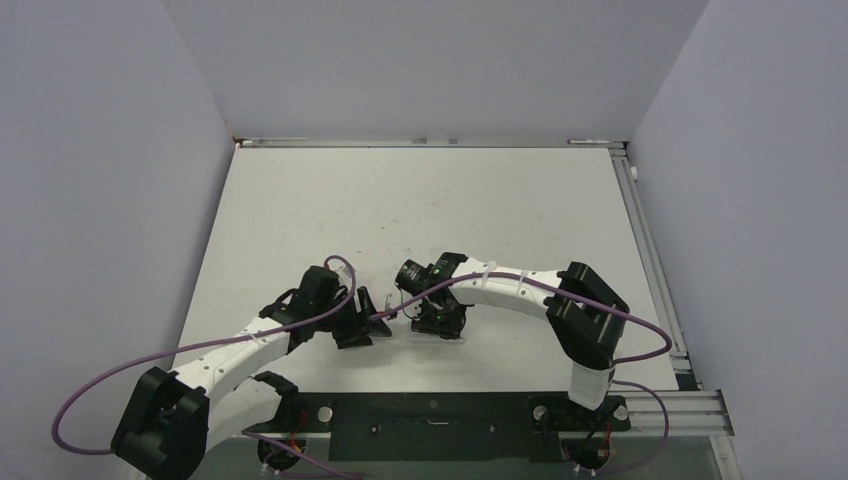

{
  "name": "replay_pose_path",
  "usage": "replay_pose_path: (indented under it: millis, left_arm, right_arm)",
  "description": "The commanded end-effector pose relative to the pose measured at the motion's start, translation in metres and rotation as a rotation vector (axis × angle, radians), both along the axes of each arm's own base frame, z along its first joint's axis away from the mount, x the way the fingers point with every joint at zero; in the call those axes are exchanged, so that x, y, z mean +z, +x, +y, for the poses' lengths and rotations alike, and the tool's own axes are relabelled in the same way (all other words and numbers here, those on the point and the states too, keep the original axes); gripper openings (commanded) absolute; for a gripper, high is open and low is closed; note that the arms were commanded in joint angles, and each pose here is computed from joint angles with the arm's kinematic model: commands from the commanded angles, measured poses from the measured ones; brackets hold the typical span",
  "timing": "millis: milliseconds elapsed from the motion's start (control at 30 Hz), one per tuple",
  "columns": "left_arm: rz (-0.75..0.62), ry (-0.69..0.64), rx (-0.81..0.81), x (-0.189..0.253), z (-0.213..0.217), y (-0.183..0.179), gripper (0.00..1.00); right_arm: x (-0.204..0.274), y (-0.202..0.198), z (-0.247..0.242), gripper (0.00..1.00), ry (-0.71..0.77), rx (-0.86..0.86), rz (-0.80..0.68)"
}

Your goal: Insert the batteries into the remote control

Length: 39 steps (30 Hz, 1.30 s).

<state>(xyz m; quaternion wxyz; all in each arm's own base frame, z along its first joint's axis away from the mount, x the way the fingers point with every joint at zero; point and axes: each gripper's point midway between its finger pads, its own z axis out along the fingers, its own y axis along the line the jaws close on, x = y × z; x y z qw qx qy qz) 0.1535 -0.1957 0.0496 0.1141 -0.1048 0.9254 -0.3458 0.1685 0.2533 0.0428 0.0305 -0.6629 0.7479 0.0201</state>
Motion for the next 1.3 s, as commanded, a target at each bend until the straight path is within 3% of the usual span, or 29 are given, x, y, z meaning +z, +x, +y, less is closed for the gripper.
replay_pose_path:
  millis: [0, 400, 867, 1133, 1267]
  left_arm:
    - [-0.038, -0.022, -0.01, 0.007, -0.003, 0.007, 0.59]
    - [-0.039, -0.024, -0.009, 0.008, -0.003, 0.006, 0.59]
    - [-0.039, -0.025, -0.009, 0.007, -0.003, 0.006, 0.59]
    - [-0.04, -0.031, -0.016, 0.008, -0.005, 0.007, 0.59]
    - [-0.048, -0.043, -0.02, 0.011, -0.008, 0.01, 0.59]
  right_arm:
    - [0.0, 0.007, 0.012, 0.29, 0.05, -0.018, -0.019]
    - [0.002, 0.006, 0.01, 0.37, 0.051, -0.024, -0.018]
    - [0.021, 0.013, 0.018, 0.38, 0.119, -0.049, -0.061]
    - [0.052, 0.016, 0.02, 0.38, 0.232, -0.134, -0.115]
    - [0.063, 0.015, 0.016, 0.38, 0.285, -0.261, -0.153]
